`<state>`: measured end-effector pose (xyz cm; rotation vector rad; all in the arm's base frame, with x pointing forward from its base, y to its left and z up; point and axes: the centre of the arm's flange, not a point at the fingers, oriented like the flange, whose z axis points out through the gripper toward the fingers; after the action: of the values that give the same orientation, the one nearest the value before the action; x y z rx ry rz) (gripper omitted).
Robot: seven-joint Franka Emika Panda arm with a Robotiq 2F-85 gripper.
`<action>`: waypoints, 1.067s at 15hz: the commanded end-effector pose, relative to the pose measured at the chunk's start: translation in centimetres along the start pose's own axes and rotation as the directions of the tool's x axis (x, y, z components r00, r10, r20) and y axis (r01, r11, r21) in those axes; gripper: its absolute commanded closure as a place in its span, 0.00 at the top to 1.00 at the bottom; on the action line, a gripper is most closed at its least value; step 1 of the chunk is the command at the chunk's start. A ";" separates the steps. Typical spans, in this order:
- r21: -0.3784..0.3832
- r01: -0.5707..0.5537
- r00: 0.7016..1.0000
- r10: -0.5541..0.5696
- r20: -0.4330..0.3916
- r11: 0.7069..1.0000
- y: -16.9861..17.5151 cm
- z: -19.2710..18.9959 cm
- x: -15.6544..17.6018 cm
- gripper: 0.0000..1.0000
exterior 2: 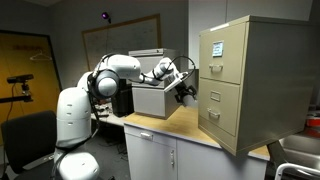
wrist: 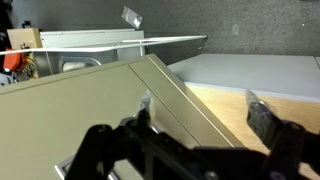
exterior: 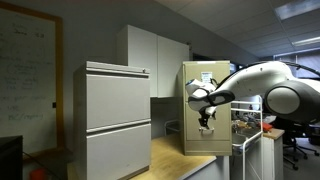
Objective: Open the bottom drawer of the file cabinet on the right
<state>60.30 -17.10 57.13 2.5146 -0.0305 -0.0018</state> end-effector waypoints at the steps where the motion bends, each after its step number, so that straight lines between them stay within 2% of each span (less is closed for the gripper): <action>1: 0.006 0.145 0.988 -0.145 -0.047 0.989 1.8 -1.9 2.2 1.00; 5: -0.013 0.273 0.960 -0.273 -0.052 0.962 2.1 -1.7 3.5 1.00; 10: 0.016 0.377 0.926 -0.376 -0.029 0.926 2.9 1.4 4.9 1.00; 16: 0.007 0.502 0.864 -0.502 -0.027 0.865 3.1 3.5 6.7 1.00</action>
<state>64.79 -21.08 55.28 2.4810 0.5503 -0.1856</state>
